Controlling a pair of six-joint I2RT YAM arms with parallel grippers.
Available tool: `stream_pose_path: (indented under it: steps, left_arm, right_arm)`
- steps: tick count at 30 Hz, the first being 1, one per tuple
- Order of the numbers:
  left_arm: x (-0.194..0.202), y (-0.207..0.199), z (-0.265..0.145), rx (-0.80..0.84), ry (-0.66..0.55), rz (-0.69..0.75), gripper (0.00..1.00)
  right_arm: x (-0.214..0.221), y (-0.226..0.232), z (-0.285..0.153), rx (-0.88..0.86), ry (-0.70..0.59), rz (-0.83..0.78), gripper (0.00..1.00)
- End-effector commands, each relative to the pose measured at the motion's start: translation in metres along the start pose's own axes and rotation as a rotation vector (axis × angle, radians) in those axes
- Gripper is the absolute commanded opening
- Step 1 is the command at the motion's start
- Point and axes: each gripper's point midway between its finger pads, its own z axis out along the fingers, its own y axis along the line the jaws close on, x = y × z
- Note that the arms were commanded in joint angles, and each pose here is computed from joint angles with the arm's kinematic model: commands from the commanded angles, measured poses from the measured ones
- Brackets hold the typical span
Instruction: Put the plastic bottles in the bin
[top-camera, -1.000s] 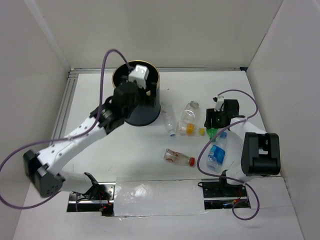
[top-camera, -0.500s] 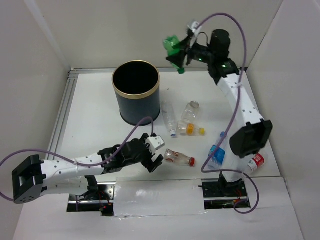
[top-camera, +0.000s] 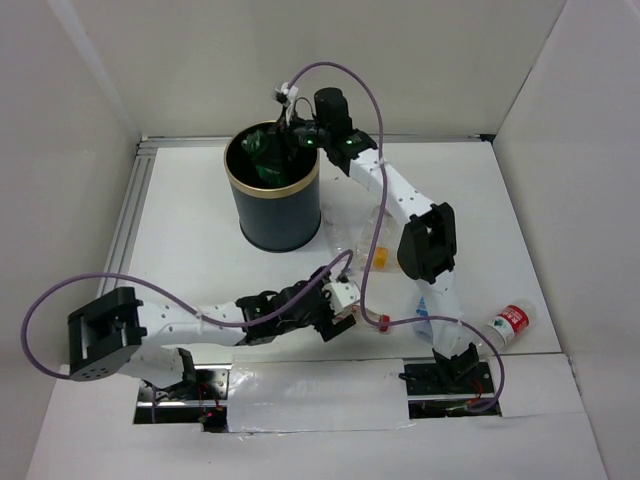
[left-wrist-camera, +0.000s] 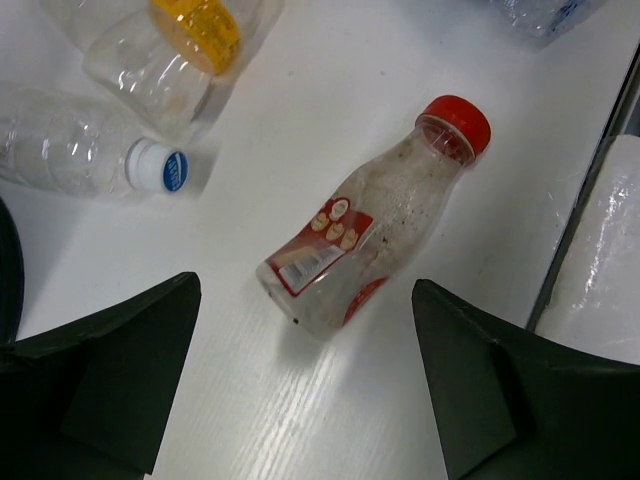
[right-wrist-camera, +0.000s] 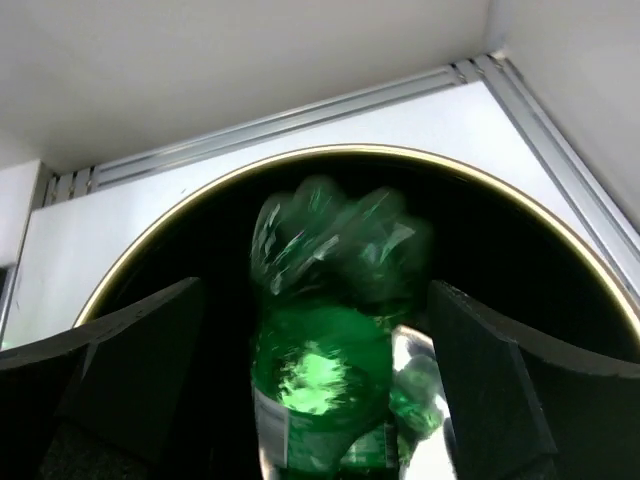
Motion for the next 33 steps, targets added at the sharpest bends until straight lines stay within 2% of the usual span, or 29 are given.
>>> stream_pose_path:
  steps: [1, 3, 5, 6, 8, 9, 10, 12, 13, 15, 16, 17, 18, 20, 23, 24, 25, 26, 29, 32, 33]
  left_arm:
    - [-0.037, -0.003, 0.020, -0.006, -0.110, 0.063, 1.00]
    - [-0.035, -0.005, 0.029, -0.006, -0.103, 0.075, 1.00]
    - [-0.027, -0.011, 0.044, 0.016, -0.076, 0.097, 1.00]
    - [-0.029, -0.017, 0.048, 0.034, -0.078, 0.124, 1.00]
    - [-0.017, -0.028, 0.061, 0.086, -0.044, 0.157, 0.98]
    - [-0.008, -0.031, 0.065, 0.111, -0.012, 0.188, 0.98]
    - [-0.010, -0.035, 0.069, 0.131, -0.006, 0.202, 0.97]
    - [0.008, -0.047, 0.077, 0.202, 0.053, 0.244, 0.94]
    - [0.013, -0.052, 0.078, 0.234, 0.082, 0.246, 0.92]
    - [0.025, -0.061, 0.080, 0.289, 0.124, 0.255, 0.85]
    - [0.036, -0.065, 0.084, 0.306, 0.160, 0.256, 0.79]
    - [0.035, -0.065, 0.086, 0.307, 0.170, 0.248, 0.73]
    - [0.038, -0.065, 0.084, 0.309, 0.183, 0.248, 0.60]
    - [0.041, -0.064, 0.080, 0.294, 0.194, 0.212, 0.47]
    - [0.021, -0.052, 0.075, 0.219, 0.145, 0.167, 0.33]
    - [0.002, -0.044, 0.068, 0.176, 0.102, 0.154, 0.21]
    - [-0.002, -0.040, 0.062, 0.156, 0.107, 0.128, 0.03]
    - [-0.023, -0.035, 0.057, 0.129, 0.069, 0.108, 0.00]
    - [-0.093, -0.008, 0.025, 0.035, -0.078, 0.054, 0.00]
    - [-0.158, 0.035, -0.018, -0.079, -0.229, -0.022, 0.00]
    - [-0.184, 0.065, -0.033, -0.145, -0.294, -0.069, 0.00]
  right_arm:
    - [-0.088, -0.006, -0.041, 0.124, -0.132, -0.092, 1.00]
    - [-0.088, -0.028, -0.066, 0.240, -0.122, -0.038, 1.00]
    - [-0.095, -0.052, -0.117, 0.346, -0.114, 0.003, 1.00]
    - [-0.073, -0.070, -0.146, 0.375, -0.077, 0.054, 1.00]
    - [-0.065, -0.071, -0.188, 0.425, -0.032, 0.064, 1.00]
    - [-0.033, -0.074, -0.203, 0.429, 0.019, 0.127, 1.00]
    - [-0.020, -0.085, -0.235, 0.483, 0.033, 0.160, 1.00]
    - [-0.006, -0.076, -0.271, 0.516, 0.057, 0.191, 1.00]
    - [0.029, -0.078, -0.295, 0.540, 0.086, 0.265, 1.00]
    - [0.043, -0.061, -0.320, 0.561, 0.103, 0.262, 1.00]
    - [0.077, -0.053, -0.326, 0.564, 0.144, 0.309, 1.00]
    - [0.091, -0.049, -0.337, 0.594, 0.169, 0.318, 1.00]
    - [0.093, -0.038, -0.341, 0.602, 0.188, 0.277, 0.97]
    - [0.120, -0.022, -0.353, 0.638, 0.219, 0.320, 0.95]
    - [0.144, -0.003, -0.357, 0.614, 0.257, 0.311, 0.88]
    - [0.150, 0.003, -0.358, 0.598, 0.265, 0.309, 0.85]
    - [0.155, 0.009, -0.358, 0.564, 0.286, 0.253, 0.83]
    - [0.161, 0.019, -0.357, 0.526, 0.284, 0.241, 0.79]
    - [0.173, 0.033, -0.367, 0.464, 0.287, 0.156, 0.79]
    - [0.178, 0.036, -0.374, 0.412, 0.297, 0.038, 0.83]
    - [0.179, 0.037, -0.374, 0.403, 0.305, 0.019, 0.85]
